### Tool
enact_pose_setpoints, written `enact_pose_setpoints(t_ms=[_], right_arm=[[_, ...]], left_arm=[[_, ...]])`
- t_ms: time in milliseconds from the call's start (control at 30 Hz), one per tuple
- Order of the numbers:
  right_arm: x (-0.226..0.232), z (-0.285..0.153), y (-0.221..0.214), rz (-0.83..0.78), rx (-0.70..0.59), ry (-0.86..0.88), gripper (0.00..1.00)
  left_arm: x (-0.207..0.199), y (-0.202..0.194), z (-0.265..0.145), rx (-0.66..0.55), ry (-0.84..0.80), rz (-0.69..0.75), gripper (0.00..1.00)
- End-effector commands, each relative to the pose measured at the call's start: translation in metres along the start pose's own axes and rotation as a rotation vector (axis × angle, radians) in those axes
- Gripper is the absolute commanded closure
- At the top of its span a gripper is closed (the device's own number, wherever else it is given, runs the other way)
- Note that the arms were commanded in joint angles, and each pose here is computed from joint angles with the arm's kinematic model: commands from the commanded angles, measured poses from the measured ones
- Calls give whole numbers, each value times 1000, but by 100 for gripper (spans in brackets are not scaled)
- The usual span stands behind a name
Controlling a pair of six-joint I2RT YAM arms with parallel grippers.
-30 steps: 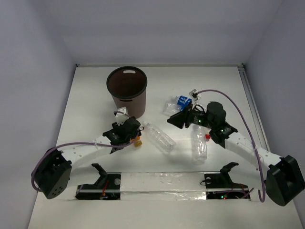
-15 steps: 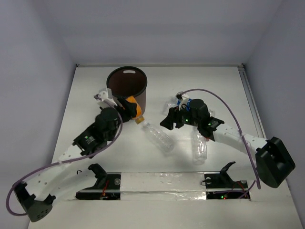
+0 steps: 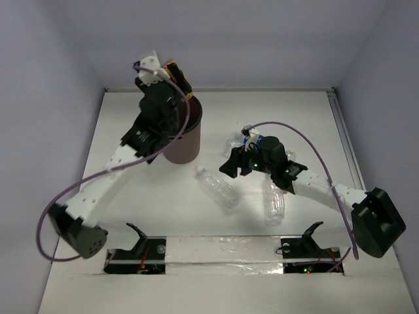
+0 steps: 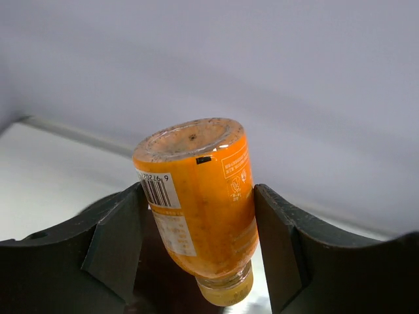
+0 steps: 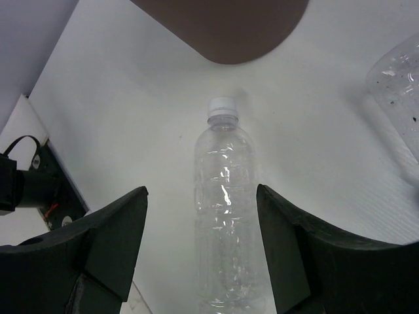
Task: Put the plastic bottles in the bin
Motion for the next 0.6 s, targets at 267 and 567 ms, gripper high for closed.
enact_pose_setpoints(t_ms=[267,567], right_arm=[[13,4,7,-71,-18,-7,27],[1,19,-2,-92,22,-105,21]], left_arm=[[47,-86,66,60,253,342,60],[41,-80,60,78,203,226,16]])
Point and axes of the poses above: each gripper's point midway between its finger pads, its own z axis out along the fingers, its own x axis along the line the jaws close on, y = z × x, the point moved 1 cm from there along -z, back along the fingers, and after that the axes turned 9 degrees about z, right-handed, at the moved point
